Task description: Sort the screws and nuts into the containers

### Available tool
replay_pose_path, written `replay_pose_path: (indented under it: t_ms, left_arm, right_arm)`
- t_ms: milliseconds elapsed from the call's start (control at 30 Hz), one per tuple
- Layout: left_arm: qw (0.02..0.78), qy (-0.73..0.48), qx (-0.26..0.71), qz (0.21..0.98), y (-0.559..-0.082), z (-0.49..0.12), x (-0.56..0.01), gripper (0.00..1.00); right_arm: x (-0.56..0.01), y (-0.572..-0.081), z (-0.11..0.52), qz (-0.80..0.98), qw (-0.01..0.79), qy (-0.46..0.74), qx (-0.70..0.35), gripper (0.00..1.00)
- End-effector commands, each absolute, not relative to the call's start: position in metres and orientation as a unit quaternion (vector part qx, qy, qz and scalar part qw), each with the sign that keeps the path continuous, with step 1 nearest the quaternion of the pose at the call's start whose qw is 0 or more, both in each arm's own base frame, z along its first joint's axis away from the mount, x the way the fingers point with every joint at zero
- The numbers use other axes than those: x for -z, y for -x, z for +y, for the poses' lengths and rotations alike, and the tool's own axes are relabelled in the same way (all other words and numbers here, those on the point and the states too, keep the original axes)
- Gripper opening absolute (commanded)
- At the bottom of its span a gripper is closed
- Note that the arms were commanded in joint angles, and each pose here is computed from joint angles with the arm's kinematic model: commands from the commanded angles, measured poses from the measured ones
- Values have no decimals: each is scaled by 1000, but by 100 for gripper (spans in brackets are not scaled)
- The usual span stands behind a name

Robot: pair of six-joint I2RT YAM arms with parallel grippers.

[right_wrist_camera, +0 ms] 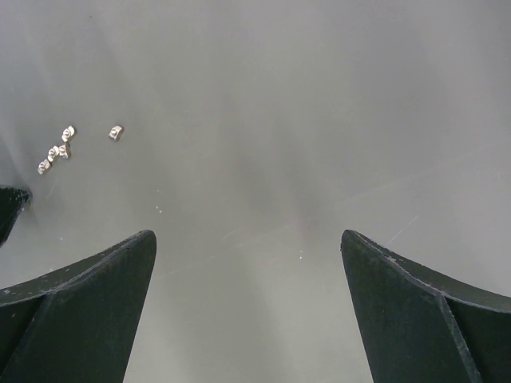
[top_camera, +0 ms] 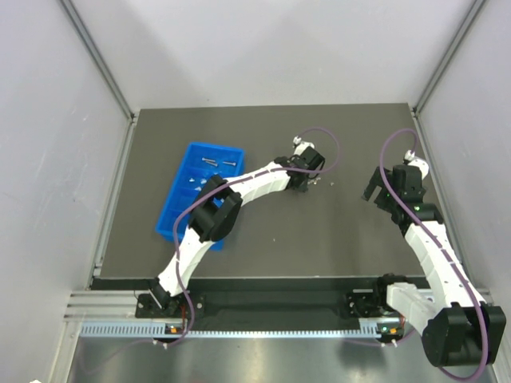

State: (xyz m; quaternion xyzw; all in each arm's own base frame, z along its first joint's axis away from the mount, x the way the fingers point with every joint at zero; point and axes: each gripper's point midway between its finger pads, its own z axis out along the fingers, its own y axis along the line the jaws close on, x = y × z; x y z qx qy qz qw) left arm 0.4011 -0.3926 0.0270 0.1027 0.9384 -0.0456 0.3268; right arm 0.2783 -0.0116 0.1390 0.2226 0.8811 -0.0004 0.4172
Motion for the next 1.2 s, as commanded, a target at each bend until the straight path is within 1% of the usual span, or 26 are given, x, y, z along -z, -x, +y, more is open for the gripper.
replay_pose_path:
  t_ms: [0,67,167,300,533,667,733,867,1033,1167]
  left_arm:
    - [278,-116,3,954,-374,-365,-18,34]
    - [274,-115,0,955,-372,-364,-16,40]
    - [264,-111,-4,958,-366,-361,-10,41]
    - [259,-105,1,960,-364,-362,-4,31]
    - [259,-108,1,960,-368,-366,5,27]
    - [260,-109,1,959,-369,-367,6,32]
    - [260,-106,1,960,-369,-367,7,32]
    - [264,-98,13,959,-371,-372,7,28]
    - [262,-96,13,960,-372,-373,10,27]
    - [265,-91,9,960,-373,-372,12,20]
  right_arm:
    - [-148,-283,-15,872,432,-228,0,100]
    - [-148,-283,-15,872,433,-228,0,100]
    - [-149,-282,-15,872,433,-227,-1,100]
    - [-147,-282,-15,873,432,-228,-1,100]
    - [-148,-282,-15,872,434,-227,0,100]
    - [-147,-282,-15,872,433,-227,-1,100]
    - [-148,-282,-15,872,434,-227,-1,100]
    - [-148,-281,-15,872,434,-227,-1,100]
    - [-148,-281,-15,872,434,-227,-1,100]
    - [-148,-281,-15,872,434,-226,0,100]
